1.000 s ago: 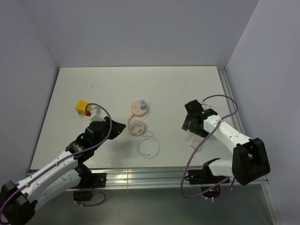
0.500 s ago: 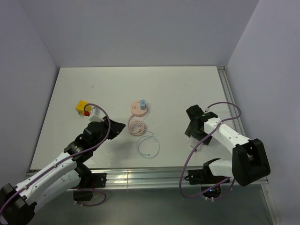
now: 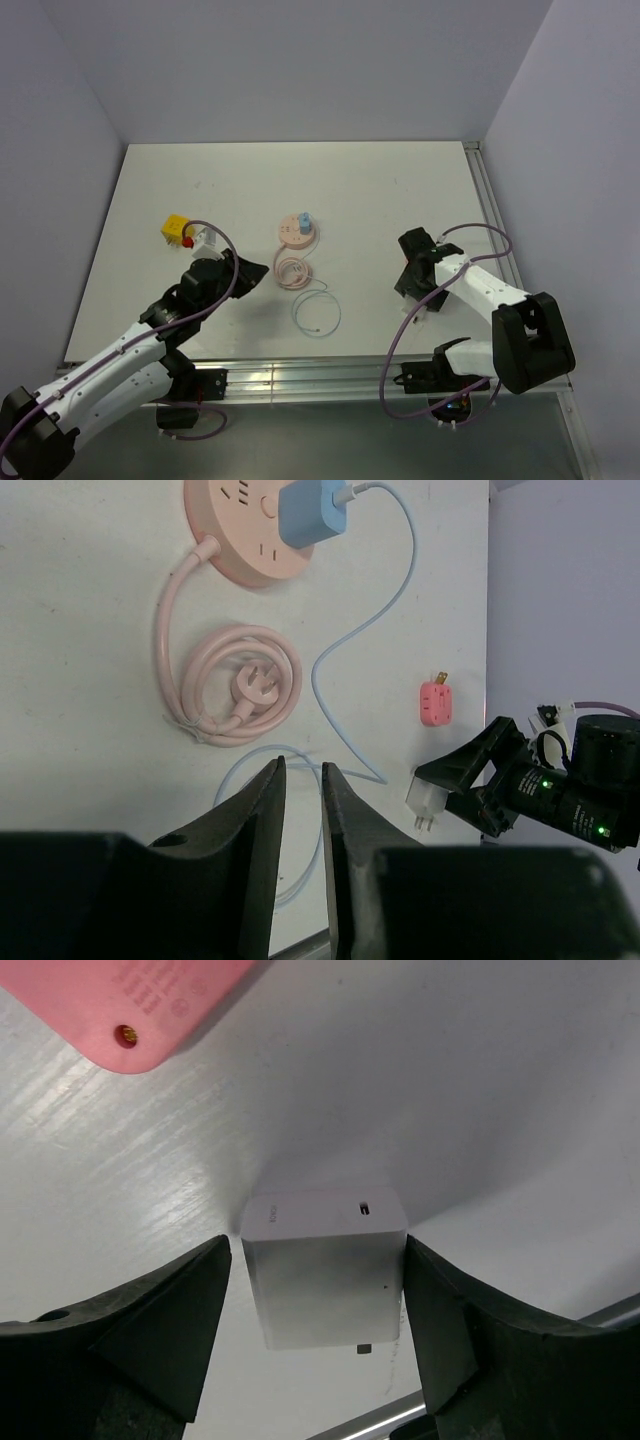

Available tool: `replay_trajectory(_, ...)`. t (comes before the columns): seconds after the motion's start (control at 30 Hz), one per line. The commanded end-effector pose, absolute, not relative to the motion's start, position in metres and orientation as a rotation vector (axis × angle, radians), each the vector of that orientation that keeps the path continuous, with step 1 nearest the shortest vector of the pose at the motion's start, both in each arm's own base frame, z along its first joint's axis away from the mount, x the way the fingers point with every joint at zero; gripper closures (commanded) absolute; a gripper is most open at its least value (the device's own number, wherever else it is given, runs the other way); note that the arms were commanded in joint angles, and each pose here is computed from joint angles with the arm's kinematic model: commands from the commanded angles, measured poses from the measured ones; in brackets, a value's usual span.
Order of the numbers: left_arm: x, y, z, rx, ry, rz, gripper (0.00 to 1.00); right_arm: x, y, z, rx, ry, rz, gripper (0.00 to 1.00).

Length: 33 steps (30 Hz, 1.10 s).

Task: Insert the plug

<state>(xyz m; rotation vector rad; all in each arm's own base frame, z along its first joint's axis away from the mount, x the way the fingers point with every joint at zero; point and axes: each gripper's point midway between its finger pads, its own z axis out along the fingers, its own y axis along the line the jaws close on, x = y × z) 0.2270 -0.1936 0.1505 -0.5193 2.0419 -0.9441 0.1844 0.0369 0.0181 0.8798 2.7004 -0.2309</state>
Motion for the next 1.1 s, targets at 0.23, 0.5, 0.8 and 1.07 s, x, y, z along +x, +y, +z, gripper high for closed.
replay_trajectory(0.23,0.223,-0.190,0.172,-0.505,2.016,-0.959,0.73,0.204,0.061,0.013,0.852,2.673,-0.008,0.38)
replay_trajectory(0.5,0.219,-0.193,0.199,-0.463,2.006,-0.995,0.73,0.215,0.081,0.040,0.731,2.578,0.203,0.95)
replay_trajectory(0.8,0.214,-0.214,0.236,-0.317,1.946,-1.128,0.61,0.230,0.122,0.143,0.433,2.278,0.633,1.00)
replay_trajectory(1.07,0.200,-0.244,0.282,-0.082,1.807,-1.340,0.42,0.228,0.168,0.209,0.267,2.125,0.922,1.00)
